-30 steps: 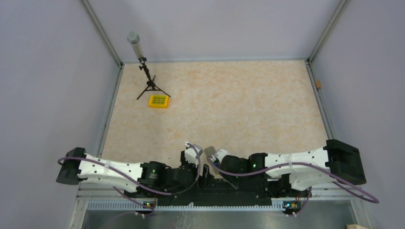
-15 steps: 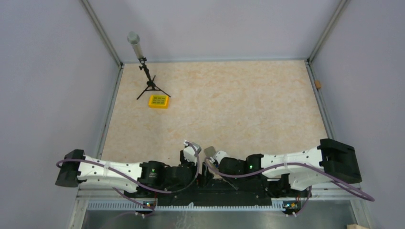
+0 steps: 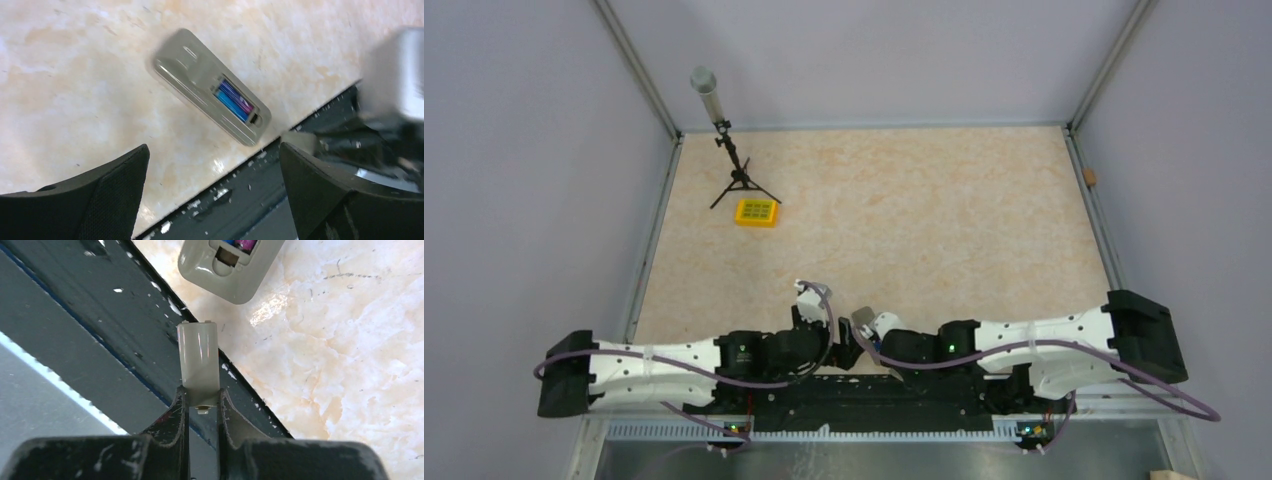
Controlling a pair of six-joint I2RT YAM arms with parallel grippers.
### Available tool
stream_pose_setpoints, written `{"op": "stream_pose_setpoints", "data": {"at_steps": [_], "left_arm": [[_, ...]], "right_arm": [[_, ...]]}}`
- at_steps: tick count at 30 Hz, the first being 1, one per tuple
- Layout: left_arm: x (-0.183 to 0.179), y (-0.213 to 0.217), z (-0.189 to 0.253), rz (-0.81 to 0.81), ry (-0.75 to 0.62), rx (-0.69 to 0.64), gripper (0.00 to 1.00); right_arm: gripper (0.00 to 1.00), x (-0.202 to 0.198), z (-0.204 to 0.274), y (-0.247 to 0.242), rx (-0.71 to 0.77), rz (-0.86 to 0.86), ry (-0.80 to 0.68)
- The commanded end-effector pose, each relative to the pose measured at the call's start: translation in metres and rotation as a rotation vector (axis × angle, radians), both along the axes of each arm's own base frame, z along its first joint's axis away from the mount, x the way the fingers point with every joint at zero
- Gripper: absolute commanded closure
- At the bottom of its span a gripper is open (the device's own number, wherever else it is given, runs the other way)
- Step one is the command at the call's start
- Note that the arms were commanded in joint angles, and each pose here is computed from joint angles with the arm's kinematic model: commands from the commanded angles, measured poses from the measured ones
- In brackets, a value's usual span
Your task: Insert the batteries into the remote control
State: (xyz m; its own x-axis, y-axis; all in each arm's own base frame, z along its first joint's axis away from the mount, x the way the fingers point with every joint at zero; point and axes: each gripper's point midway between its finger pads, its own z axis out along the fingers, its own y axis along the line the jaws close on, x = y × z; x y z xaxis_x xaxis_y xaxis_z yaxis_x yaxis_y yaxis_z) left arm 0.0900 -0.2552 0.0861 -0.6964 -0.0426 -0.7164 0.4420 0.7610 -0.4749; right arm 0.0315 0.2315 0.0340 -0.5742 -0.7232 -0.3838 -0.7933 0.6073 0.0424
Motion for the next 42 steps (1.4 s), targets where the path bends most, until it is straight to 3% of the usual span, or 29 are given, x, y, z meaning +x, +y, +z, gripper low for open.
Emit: {"op": "stream_pose_setpoints", "data": {"at_steps": [1,9,25,34,42], "left_arm": [[0.02,-0.01,0.013,0.017,0.022,-0.118,0.01],[0.068,-0.011,0.017,0.073,0.014,-0.136,0.03],[0.123,-0.032,0.01,-0.017,0.076,-0.221,0.26],[0.104,-0.06,-0.012,-0.171,0.247,-0.295,0.34],[0.078,-0.049,-0.036,-0.164,0.33,-0.297,0.35]], "right_arm": [[1.0,0.004,0.033,0.012,0.046,-0.04,-0.035],[1.0,0.023,0.053,0.028,0.039,-0.098,-0.058],[1.0,0.067,0.048,0.054,0.0,-0.241,0.003],[1.0,0.068,0.04,0.049,-0.041,-0.256,0.028],[1.0,0.065,0.038,0.044,-0.027,-0.252,0.041]]}}
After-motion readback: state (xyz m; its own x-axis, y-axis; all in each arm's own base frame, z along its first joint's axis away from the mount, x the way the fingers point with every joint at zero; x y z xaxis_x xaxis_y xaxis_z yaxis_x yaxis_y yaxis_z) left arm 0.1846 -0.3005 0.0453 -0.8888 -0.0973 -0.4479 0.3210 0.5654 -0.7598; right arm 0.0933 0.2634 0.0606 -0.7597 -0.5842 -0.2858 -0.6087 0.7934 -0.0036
